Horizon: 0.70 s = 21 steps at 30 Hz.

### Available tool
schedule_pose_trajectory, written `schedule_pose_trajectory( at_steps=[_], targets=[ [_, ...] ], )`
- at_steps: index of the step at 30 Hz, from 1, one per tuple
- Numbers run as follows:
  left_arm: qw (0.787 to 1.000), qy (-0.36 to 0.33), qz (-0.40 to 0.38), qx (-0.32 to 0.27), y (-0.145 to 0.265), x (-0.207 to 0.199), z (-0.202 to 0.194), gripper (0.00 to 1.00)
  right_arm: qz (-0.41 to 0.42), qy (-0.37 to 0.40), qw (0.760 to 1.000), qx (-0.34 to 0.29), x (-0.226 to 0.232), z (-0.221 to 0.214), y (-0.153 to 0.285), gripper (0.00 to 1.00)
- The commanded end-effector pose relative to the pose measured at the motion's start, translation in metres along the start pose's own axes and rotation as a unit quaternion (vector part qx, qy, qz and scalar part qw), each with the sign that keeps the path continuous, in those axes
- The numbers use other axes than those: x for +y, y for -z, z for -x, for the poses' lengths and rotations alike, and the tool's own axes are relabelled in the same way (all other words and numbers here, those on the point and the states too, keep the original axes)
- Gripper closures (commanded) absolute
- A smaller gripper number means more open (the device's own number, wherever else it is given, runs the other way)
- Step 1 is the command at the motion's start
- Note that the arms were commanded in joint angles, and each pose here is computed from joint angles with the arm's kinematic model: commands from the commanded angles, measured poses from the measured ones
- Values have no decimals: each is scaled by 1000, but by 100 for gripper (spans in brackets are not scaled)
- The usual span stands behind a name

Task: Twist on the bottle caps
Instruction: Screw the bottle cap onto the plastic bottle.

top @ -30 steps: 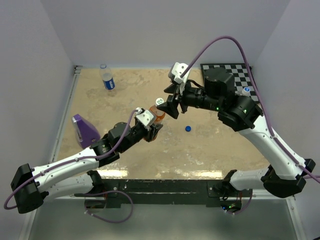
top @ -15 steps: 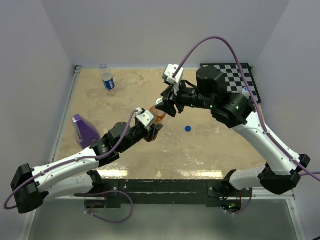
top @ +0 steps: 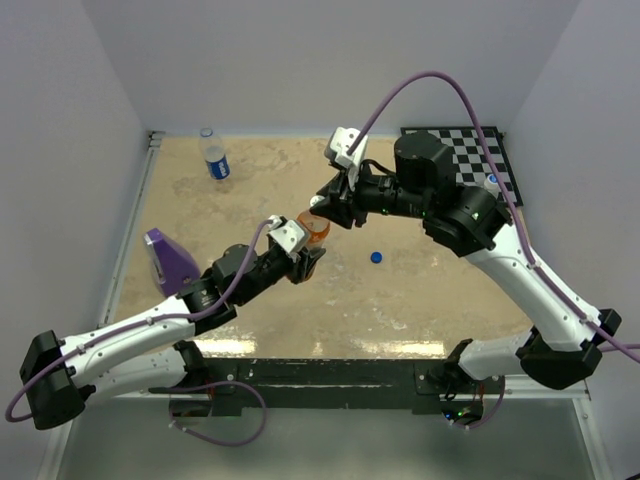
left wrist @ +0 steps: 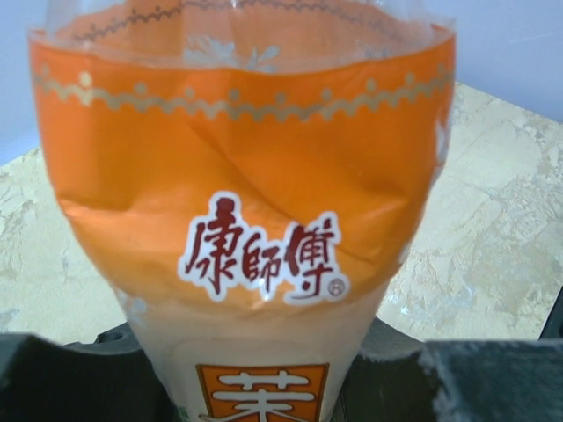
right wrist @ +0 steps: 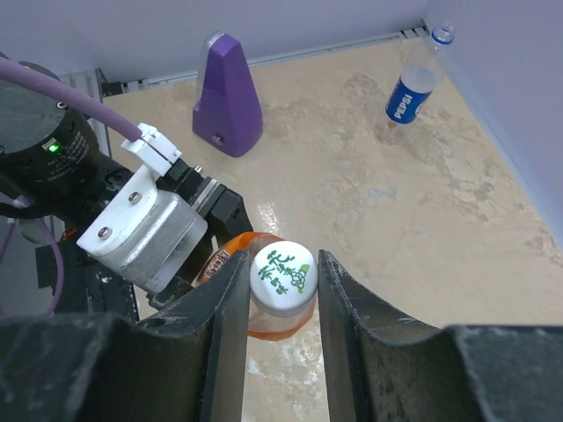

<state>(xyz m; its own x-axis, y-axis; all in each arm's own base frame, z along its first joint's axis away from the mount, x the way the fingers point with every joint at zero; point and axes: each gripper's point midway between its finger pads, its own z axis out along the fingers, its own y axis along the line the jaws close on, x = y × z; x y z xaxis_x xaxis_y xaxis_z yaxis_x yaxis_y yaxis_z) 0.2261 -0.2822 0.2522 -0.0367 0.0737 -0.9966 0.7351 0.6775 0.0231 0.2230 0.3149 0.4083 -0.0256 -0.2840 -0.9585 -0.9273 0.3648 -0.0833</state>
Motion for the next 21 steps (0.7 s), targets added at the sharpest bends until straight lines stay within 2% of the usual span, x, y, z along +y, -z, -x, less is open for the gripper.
schedule_pose_trajectory(
  at_steps=[1, 9, 14, 21],
  targets=[
    [998, 2, -8, -69, 6, -1, 40, 88, 14, -3, 999, -52, 6, 26, 15, 75],
    [993, 5, -16, -113, 16, -3, 54, 87, 56, -34, 991, -113, 16, 38, 19, 82],
    [991, 0, -31, -132, 20, -7, 60, 87, 89, -36, 988, -124, 27, 38, 18, 82],
    [989, -26, -39, -140, 22, -9, 64, 87, 104, -47, 988, -103, 29, 31, 12, 82]
  ],
)
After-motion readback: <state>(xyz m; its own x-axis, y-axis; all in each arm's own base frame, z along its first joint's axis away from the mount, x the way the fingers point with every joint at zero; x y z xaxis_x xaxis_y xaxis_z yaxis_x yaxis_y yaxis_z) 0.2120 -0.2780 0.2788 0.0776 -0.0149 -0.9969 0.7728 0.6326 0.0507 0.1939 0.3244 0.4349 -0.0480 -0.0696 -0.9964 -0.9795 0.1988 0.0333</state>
